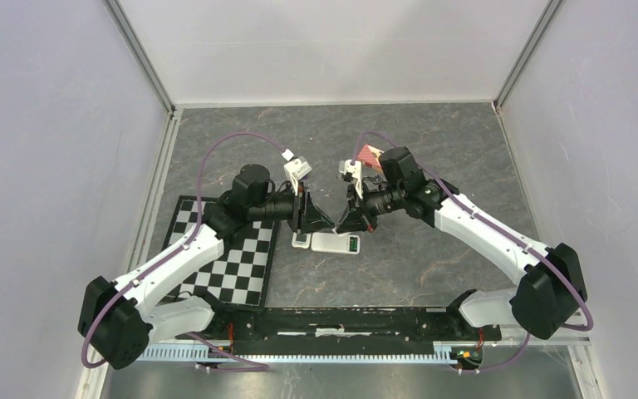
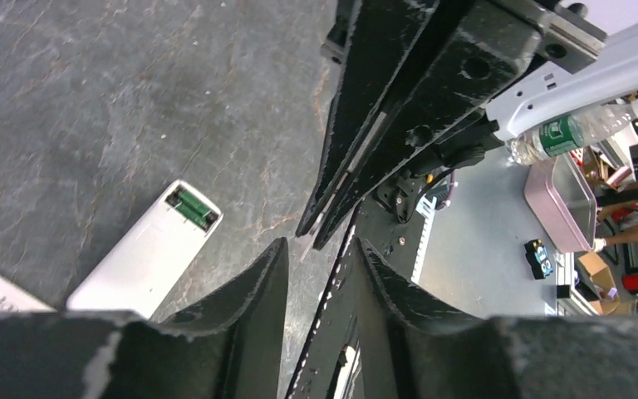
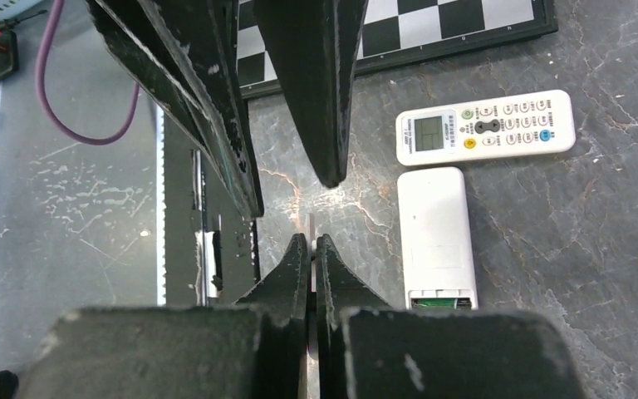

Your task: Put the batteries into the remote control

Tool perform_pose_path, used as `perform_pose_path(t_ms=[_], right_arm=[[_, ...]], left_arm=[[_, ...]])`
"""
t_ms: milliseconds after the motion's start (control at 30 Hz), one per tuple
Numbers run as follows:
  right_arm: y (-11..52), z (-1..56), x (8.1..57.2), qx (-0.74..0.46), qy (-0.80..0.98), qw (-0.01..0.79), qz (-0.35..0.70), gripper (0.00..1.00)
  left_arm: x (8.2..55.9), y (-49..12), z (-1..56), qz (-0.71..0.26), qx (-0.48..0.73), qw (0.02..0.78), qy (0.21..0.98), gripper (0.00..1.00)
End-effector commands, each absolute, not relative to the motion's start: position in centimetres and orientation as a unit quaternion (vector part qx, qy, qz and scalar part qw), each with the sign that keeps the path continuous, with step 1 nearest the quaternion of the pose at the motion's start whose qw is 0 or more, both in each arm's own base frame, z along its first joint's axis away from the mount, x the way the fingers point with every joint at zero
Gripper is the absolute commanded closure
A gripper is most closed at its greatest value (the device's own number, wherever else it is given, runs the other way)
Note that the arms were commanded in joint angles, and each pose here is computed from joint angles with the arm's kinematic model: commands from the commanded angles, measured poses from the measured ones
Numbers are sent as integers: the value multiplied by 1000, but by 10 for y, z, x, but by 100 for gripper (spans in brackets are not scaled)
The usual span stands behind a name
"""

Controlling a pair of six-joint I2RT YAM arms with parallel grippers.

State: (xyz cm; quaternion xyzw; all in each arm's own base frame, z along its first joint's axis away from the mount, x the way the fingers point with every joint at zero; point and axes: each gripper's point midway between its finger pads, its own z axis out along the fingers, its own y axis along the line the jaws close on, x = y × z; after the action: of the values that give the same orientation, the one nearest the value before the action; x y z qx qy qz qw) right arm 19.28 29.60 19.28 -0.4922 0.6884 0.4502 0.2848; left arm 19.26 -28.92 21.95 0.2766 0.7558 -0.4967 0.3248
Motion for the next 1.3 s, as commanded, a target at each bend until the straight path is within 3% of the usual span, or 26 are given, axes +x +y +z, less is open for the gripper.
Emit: perform_pose_path(t_ms=[0,267,400,700,1067,1133,1267], right_arm=[[300,222,188,-486,672,305,469,100],[303,234,189,-490,662,316,471,100],[304,238,187,-494,655,316,477,100],[301,236,183,-499,651,317,476,100],[300,231,171,-510,638,304,490,100],[301,229,169,-512,637,300,492,100],[301,228,165,-520,628,297,497,100]], left_arm=[[182,-302,237,-521,342,359,695,63],[168,-303,229,-525,360,339,693,76],[174,-304,223,-513,357,340,702,76],[185,-291,211,-456,352,348,740,56],[168,-303,231,-515,377,329,696,43],[166,-304,233,-521,378,331,690,44],[164,-308,239,-537,377,325,682,60]])
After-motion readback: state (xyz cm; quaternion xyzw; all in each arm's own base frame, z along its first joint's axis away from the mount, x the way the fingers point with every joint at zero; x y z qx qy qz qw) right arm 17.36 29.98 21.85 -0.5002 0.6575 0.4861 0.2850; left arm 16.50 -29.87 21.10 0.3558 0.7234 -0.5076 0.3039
